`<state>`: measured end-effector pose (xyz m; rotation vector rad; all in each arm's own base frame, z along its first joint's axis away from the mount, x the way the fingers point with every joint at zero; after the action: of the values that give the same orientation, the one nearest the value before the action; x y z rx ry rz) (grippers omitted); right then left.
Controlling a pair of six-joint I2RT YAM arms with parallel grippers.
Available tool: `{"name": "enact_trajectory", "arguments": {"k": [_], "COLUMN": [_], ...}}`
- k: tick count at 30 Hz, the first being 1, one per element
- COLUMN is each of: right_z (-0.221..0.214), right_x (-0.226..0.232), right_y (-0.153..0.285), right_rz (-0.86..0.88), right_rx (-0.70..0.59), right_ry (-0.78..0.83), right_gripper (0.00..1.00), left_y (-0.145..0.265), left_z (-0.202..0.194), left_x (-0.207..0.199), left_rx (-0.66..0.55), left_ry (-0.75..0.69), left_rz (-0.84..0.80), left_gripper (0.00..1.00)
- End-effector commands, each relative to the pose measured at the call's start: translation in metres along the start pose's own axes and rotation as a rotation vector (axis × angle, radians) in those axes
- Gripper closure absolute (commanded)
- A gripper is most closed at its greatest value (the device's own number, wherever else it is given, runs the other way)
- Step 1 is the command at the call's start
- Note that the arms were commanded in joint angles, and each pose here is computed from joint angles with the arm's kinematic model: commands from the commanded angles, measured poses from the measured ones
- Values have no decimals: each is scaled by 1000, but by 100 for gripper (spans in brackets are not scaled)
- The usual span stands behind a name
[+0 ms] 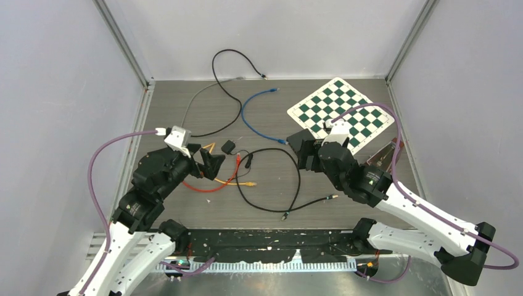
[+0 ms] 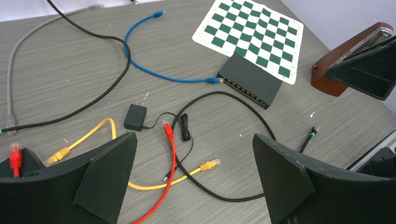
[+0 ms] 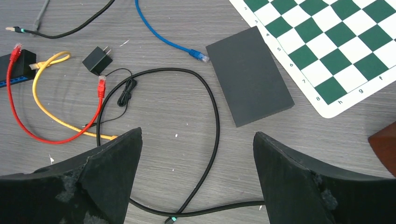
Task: Insert the plug into the switch port
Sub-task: Pick up the connector from the center of the board.
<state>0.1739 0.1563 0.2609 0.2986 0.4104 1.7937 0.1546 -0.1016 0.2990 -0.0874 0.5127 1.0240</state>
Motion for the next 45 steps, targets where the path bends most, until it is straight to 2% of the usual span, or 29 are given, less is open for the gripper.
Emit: {"name": "enact_trajectory", "arguments": {"k": [1,6,9,13,15,17,21,27,29,33,36,45], "right_z": [12,2,-13,-43,-63,-78,-103,-120,-123,-135,-143,-161], "right_x": [2,-6,-8,3,14,22,40,55,48,19,5,-30], "right_y": [2,2,4,-11,-23,-31,-43,-56,-54,-38,-32,-33], "right_rz": [-19,-168,-221,-232,-231,-222,-173,-103,-182,-466,-577,-649], "right_rx": [-23,80,183,297,382,456,567,582,588,636,650,593], "right_ry": [-61,-205,-205,-229,-224,-226,-245,-223,-242,-315,-384,-544], "right_gripper": [4,2,0,14,31,37,40,42,42,40,40,41], "left_y": [1,2,4,10,13,16,24,28,27,27,26,25], "left_z": [11,13,15,14,10,2,-12,-25,-28,-29,-31,-33], "left_x": [-4,2,12,21,23,24,31,38,39,39,40,37], "left_rx": [-35,-48,-73,-30,10,50,70,62,68,75,82,82], "left_ry": [-24,-18,-5,26,52,61,61,69,70,70,67,60], "left_rz": [-7,50,151,279,305,315,325,337,339,338,333,286], "left_gripper": [1,1,1,1,1,1,1,1,1,1,1,1]}}
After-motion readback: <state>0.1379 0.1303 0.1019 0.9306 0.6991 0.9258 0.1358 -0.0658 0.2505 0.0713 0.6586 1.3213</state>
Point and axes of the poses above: each gripper's point midway between its finger pads, its own y axis back along the fingers, its own x axis along the line the jaws close on, z = x × y, the point moved 7 cm from there along y, back along the fingers, and after that the axes turned 15 degrees about y, right-handed, at the moved point
